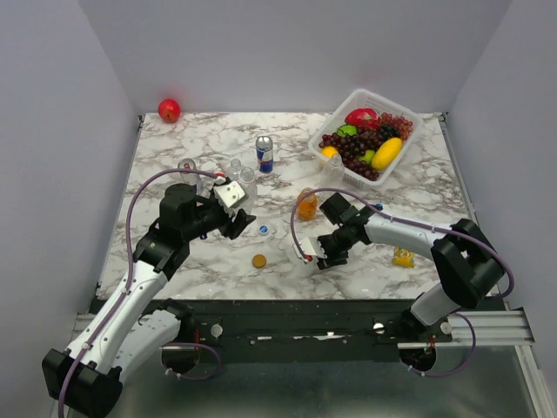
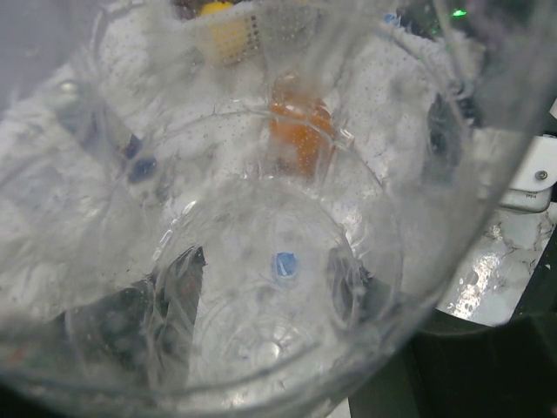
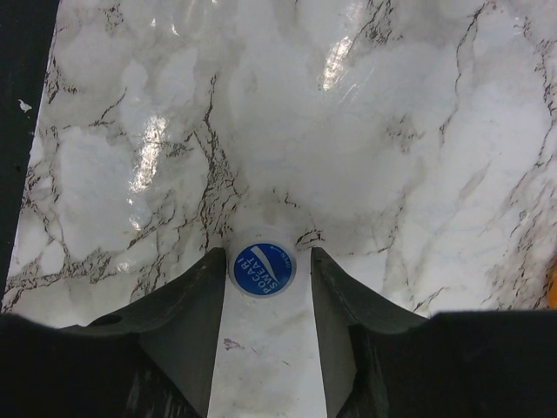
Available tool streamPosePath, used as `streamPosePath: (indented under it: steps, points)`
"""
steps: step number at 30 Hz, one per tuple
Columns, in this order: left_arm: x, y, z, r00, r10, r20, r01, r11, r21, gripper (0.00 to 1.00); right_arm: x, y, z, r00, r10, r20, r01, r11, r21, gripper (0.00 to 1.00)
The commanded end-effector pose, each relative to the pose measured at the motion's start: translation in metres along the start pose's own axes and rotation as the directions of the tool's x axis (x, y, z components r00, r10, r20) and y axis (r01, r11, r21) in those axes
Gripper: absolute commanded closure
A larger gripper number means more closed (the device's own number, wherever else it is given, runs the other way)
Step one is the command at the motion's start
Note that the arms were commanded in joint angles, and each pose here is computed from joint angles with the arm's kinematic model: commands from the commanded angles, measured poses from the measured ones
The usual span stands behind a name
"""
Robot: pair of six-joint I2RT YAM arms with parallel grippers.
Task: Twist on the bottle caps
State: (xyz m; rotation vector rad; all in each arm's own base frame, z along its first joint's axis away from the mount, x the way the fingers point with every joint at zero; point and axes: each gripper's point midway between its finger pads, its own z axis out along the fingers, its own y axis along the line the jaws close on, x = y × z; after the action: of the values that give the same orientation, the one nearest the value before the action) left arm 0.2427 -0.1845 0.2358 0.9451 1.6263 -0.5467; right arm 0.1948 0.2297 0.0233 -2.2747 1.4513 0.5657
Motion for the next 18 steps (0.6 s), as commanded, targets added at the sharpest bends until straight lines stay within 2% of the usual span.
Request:
streamPosePath:
  steps: [1, 9, 12, 14, 18]
  points:
    - [-0.001, -0.001, -0.001, 1.000, 0.009, 0.019, -0.009, 1.000, 0.010, 1.00, 0.009, 0.004, 0.007, 0.999, -0.034, -0.035, 0.033, 0.999, -0.013, 0.50]
    - [0.005, -0.003, 0.003, 1.000, 0.008, 0.011, -0.008, 1.000, 0.027, 1.00, 0.013, 0.010, 0.009, 0.998, -0.038, -0.042, 0.036, 0.999, -0.025, 0.56]
    - [0.009, -0.004, 0.005, 1.000, 0.008, 0.006, -0.008, 0.999, 0.038, 1.00, 0.011, 0.009, 0.007, 0.998, -0.045, -0.034, 0.045, 0.999, -0.018, 0.63]
    - [0.010, -0.006, 0.007, 1.000, 0.008, 0.008, -0.008, 0.998, 0.055, 1.00, 0.002, 0.004, 0.000, 0.999, -0.041, -0.015, 0.041, 0.999, 0.005, 0.69]
    - [0.013, -0.016, 0.020, 1.000, 0.024, 0.006, -0.025, 0.991, 0.134, 1.00, -0.023, -0.006, -0.039, 0.998, 0.049, 0.025, -0.051, 0.995, 0.090, 0.73]
